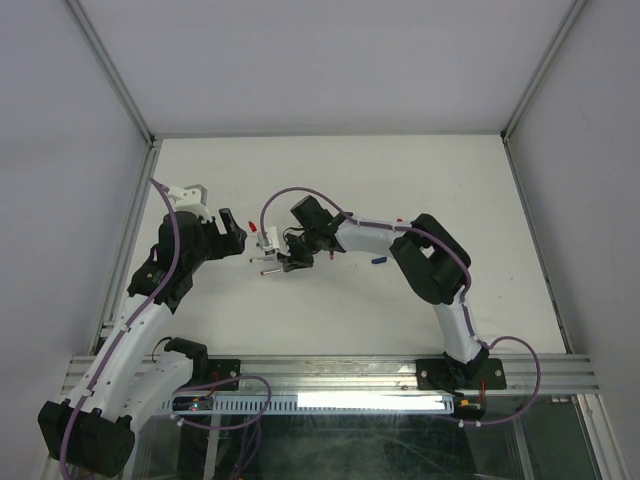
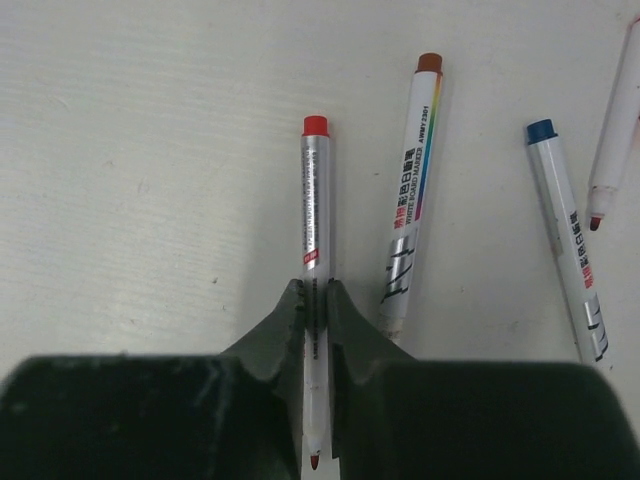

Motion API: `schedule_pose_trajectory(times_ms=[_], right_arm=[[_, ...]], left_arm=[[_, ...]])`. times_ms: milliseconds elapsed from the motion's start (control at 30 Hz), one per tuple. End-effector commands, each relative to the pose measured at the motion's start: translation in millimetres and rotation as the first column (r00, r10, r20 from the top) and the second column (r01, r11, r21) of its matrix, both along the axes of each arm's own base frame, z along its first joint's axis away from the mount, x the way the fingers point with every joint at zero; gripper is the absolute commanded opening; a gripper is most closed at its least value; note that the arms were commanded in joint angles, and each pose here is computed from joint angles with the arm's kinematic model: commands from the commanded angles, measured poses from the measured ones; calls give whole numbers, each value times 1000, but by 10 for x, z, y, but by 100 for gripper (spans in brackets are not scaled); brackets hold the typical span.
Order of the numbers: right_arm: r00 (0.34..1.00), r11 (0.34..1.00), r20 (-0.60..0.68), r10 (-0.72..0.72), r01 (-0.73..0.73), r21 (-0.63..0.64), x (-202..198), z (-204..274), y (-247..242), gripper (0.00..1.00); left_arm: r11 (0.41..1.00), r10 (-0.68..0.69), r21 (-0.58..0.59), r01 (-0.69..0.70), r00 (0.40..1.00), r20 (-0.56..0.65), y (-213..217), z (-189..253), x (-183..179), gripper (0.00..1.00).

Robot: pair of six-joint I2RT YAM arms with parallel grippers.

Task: Insert the pens into the pen caps
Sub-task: Pick up the pen from the center of the board.

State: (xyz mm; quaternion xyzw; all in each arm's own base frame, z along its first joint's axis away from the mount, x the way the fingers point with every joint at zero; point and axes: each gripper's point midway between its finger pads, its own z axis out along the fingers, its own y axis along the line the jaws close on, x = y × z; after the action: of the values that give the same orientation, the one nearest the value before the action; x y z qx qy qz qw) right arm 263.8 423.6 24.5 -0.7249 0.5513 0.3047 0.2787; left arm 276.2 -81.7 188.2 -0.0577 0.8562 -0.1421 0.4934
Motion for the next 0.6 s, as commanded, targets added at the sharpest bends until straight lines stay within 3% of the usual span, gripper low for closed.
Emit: schedule_pose_trajectory(times_ms=[0, 67, 200, 300, 367, 467, 567], right_arm=[[999, 998, 23, 41, -40, -52, -175, 45, -176, 5], [999, 999, 24, 44, -43, -33, -259, 121, -217, 0], [995, 997, 86, 52, -57, 60, -397, 457, -290, 0], [982, 994, 181, 45, -62, 89, -424, 649, -410, 0], [963, 992, 260, 69, -95, 87, -457, 752, -511, 0], [912, 979, 391, 122, -175, 103, -533, 957, -639, 0], [859, 962, 491, 143, -237, 135, -601, 1205, -720, 0]], left_arm=[[1000, -15, -4, 16, 998, 57, -19, 139, 56, 80], [1000, -22, -10, 22, 998, 65, -32, 156, 53, 79], [998, -59, -26, 62, 994, 92, -96, 216, 30, 79], [981, -171, -63, 182, 975, 141, -293, 325, -29, 79], [940, -305, -101, 327, 934, 185, -529, 402, -129, 79], [831, -495, -162, 532, 840, 223, -861, 459, -320, 78], [758, -587, -201, 620, 783, 205, -1022, 418, -381, 73]])
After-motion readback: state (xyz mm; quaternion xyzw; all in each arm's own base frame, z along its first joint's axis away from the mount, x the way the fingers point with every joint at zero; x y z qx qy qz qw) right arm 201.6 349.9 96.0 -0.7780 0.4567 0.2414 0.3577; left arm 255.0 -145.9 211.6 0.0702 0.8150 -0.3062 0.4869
